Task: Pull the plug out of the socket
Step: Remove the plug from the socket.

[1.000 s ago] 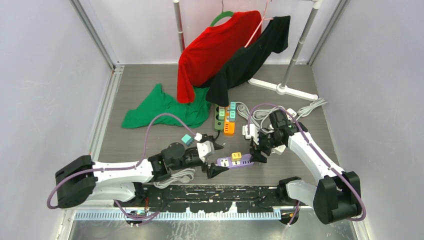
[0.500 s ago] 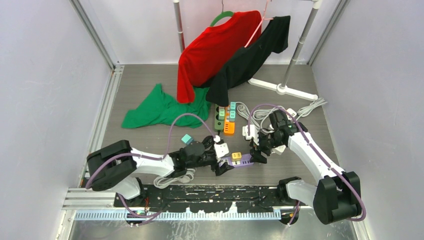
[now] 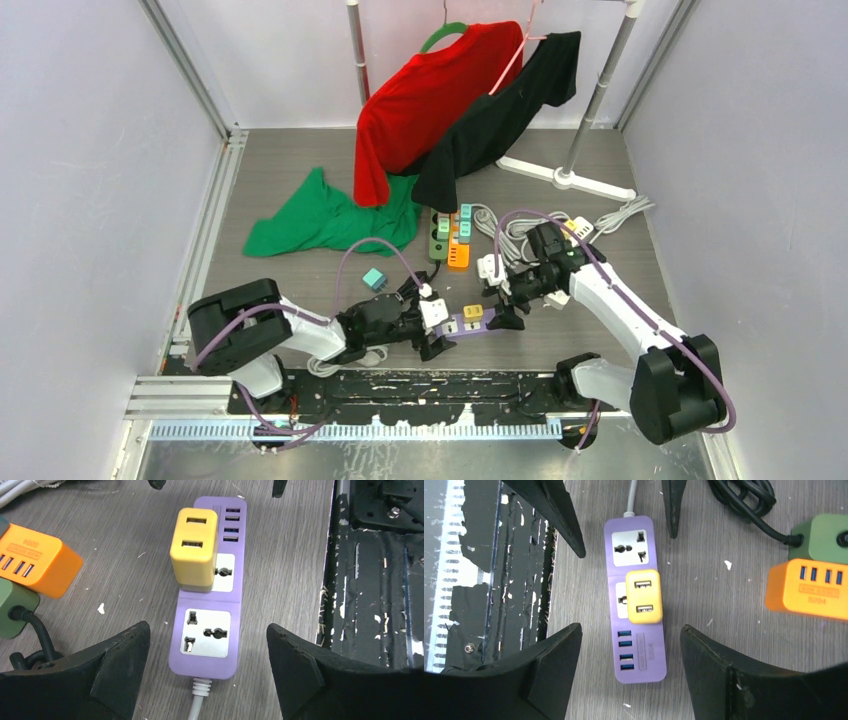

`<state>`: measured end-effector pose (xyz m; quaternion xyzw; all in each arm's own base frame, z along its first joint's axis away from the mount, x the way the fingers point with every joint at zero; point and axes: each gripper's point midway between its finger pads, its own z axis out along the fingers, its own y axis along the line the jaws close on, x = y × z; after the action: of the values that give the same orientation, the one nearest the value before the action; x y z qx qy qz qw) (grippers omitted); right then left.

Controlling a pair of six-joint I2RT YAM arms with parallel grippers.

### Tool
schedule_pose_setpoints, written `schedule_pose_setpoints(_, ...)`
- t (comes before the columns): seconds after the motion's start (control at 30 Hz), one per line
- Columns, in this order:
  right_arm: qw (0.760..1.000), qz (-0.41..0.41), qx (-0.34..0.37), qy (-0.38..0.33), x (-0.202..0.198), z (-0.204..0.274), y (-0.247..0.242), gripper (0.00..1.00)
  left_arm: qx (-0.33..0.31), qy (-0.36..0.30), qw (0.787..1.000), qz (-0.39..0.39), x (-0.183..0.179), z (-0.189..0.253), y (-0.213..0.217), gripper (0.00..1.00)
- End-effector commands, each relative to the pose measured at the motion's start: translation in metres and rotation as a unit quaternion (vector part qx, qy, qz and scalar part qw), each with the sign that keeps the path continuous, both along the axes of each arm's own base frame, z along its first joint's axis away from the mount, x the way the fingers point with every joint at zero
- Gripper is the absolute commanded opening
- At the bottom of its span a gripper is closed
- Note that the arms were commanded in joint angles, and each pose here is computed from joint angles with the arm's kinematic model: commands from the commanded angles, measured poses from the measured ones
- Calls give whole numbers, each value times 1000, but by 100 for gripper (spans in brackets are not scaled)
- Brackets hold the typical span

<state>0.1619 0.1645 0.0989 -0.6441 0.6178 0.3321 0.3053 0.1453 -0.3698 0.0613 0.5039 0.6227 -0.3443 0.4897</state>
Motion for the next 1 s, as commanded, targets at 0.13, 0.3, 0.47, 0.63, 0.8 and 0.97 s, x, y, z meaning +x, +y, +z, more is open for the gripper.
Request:
schedule_pose_setpoints(0.13,1000,16,4,-14,12,-2,27,77,-30,-34,999,20,16,9,-3,85)
schedule_pose_setpoints(0.3,1000,15,-14,-14,14,-12,34,75,-32,-15,999,15,17,-1,-4,81)
schedule_pose_setpoints(0.47,999,16,-30,-18,14,-19,38,63,-28,2,999,14,17,-11,-7,73)
schedule_pose_setpoints(0.63,999,14,-40,-22,15,-24,37,53,-30,7,999,15,18,-13,-9,68)
schedule_pose_setpoints(0.8,999,14,-45,-22,15,-25,37,40,-32,10,999,14,18,-12,-11,65)
schedule_pose_setpoints(0.97,999,14,-43,-13,14,-23,44,28,-32,16,999,9,18,-14,-15,55)
